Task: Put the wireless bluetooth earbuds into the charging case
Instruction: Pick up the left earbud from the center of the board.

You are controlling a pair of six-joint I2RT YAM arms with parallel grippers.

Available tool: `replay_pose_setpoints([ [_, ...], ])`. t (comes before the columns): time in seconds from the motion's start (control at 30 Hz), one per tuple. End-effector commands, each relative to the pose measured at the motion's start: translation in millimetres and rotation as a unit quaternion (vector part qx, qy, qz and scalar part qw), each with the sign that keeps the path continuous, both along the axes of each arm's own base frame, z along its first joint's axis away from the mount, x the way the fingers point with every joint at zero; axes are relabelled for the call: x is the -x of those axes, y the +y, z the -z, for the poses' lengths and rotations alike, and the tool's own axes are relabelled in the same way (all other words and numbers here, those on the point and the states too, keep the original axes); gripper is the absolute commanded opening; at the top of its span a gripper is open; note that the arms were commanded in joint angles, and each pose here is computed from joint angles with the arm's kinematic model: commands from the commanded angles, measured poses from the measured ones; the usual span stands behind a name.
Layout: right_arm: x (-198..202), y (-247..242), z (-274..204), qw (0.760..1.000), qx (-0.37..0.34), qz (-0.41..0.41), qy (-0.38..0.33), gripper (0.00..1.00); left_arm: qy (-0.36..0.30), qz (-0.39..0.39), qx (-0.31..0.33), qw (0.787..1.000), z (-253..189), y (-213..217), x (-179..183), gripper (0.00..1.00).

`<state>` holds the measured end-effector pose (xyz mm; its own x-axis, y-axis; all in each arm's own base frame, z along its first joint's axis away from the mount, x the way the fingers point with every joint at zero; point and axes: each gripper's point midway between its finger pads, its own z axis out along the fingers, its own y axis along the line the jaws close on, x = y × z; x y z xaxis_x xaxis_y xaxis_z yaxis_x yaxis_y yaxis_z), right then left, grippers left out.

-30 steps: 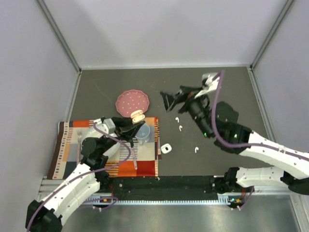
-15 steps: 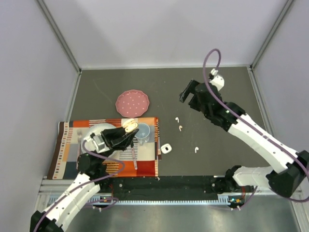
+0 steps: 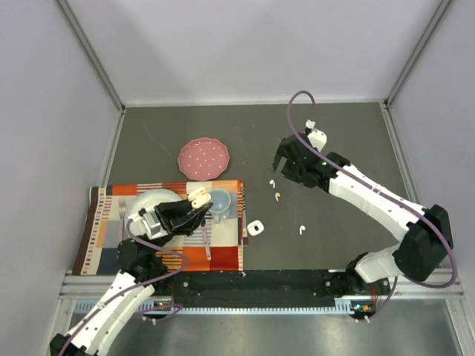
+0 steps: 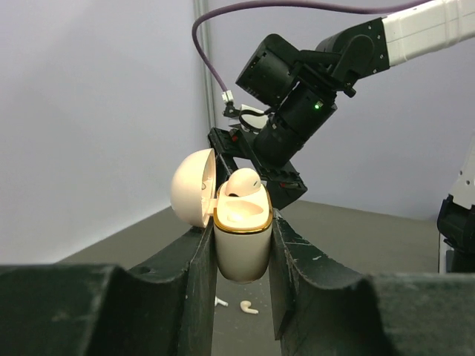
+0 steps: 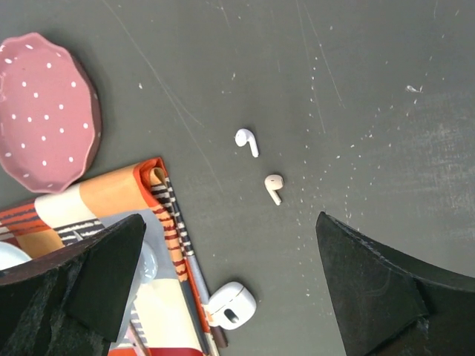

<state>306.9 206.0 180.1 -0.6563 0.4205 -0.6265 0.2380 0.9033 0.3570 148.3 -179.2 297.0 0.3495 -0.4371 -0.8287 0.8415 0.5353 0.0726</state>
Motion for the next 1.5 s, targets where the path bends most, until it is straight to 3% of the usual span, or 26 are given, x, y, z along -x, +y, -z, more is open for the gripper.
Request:
replay_pose_setpoints([
  [0.0, -5, 1, 10, 1.000, -0.013, 0.008, 0.026, 0.97, 0.000, 0.005, -0.007, 1.000, 2, -4, -1, 0.00],
  [0.1, -6, 7, 34, 0.998, -0.012, -0.002, 0.067, 0.97, 0.006, 0.001, -0.006, 1.000, 3, -3, -4, 0.00],
  [0.27, -11, 13, 71, 0.992, -0.007, -0.005, 0.126, 0.86, 0.013, -0.008, -0.007, 1.000, 7, -2, -9, 0.00],
  [0.4, -13, 14, 83, 0.991, 0.001, -0.009, 0.135, 0.80, 0.014, -0.009, -0.006, 1.000, 8, -2, -9, 0.00],
  [0.47, -14, 13, 89, 0.991, 0.006, -0.007, 0.137, 0.71, 0.015, -0.011, -0.004, 1.000, 8, -1, -9, 0.00],
  [0.93, -20, 21, 114, 0.989, 0.019, -0.035, 0.142, 0.51, 0.017, -0.024, -0.002, 1.000, 6, 2, -13, 0.00],
  [1.13, -25, 7, 119, 0.988, 0.071, -0.056, 0.125, 0.48, 0.017, -0.027, -0.002, 0.999, 6, 2, -14, 0.00],
  [1.47, -22, 10, 127, 0.984, 0.079, -0.081, 0.137, 0.47, 0.020, -0.031, -0.004, 0.999, 6, 2, -16, 0.00],
])
